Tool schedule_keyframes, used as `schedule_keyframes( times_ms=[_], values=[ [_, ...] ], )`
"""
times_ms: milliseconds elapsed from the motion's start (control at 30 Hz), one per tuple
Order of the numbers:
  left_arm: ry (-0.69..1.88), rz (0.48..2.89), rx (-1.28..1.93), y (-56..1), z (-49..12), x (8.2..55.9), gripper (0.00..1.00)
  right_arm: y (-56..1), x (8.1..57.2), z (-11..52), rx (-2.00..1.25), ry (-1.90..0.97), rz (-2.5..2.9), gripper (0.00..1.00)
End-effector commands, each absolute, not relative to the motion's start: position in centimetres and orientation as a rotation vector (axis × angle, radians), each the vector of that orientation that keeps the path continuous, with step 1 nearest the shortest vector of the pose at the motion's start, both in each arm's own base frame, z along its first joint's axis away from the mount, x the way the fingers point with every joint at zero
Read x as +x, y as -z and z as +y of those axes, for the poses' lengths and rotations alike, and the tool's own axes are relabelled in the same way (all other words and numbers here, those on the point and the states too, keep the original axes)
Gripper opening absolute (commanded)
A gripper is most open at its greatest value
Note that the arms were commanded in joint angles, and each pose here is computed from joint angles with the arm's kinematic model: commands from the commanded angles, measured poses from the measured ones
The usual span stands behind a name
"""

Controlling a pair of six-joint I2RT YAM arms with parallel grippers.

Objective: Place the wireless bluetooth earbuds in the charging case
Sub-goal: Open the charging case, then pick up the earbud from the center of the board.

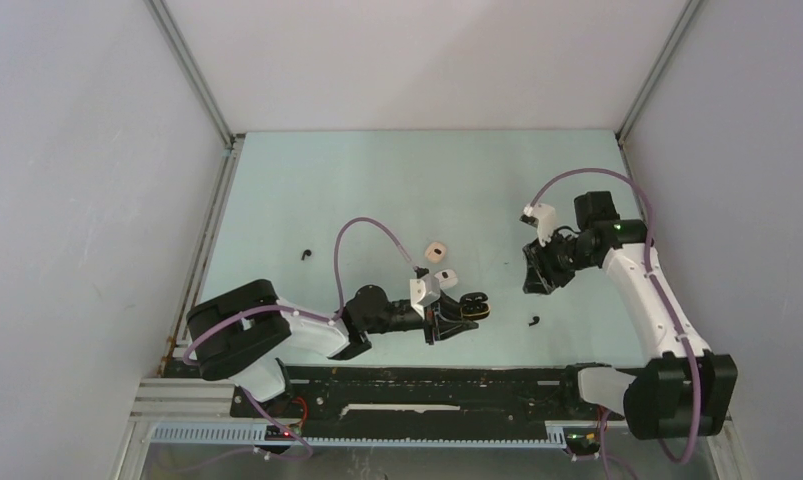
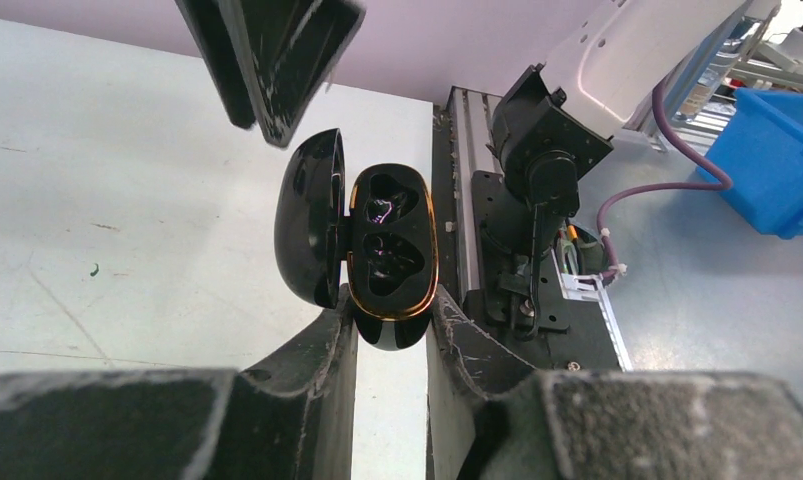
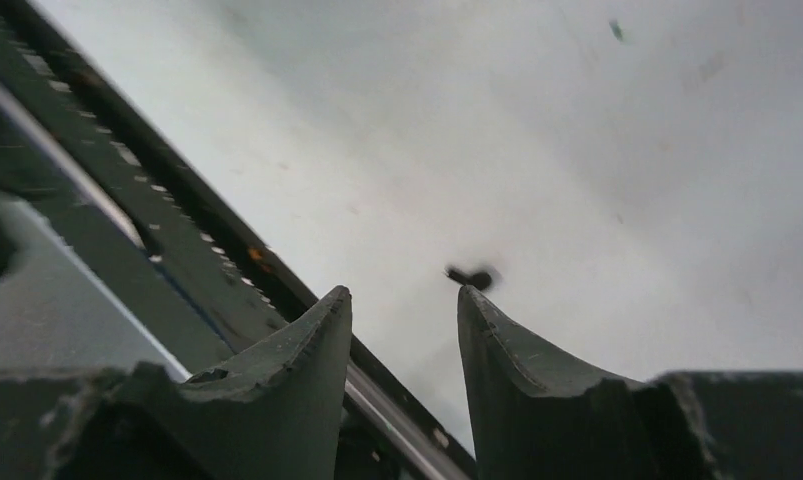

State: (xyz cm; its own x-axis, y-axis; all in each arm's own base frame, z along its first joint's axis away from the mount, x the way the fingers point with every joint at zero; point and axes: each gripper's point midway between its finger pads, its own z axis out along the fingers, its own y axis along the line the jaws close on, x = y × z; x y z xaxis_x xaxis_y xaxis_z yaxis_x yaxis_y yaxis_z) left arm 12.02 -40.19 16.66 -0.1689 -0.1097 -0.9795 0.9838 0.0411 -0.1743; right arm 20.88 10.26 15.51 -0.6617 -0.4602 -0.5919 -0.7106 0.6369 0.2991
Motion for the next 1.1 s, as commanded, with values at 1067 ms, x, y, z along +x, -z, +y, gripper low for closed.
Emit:
schedule_keyframes(
  times_ms=[1067],
  values=[
    [1.351, 1.208, 0.958, -18.8, -39.8, 12.3, 0.0, -1.5, 20.9, 5.8, -0.907, -0.254, 3.095, 0.43]
  ],
)
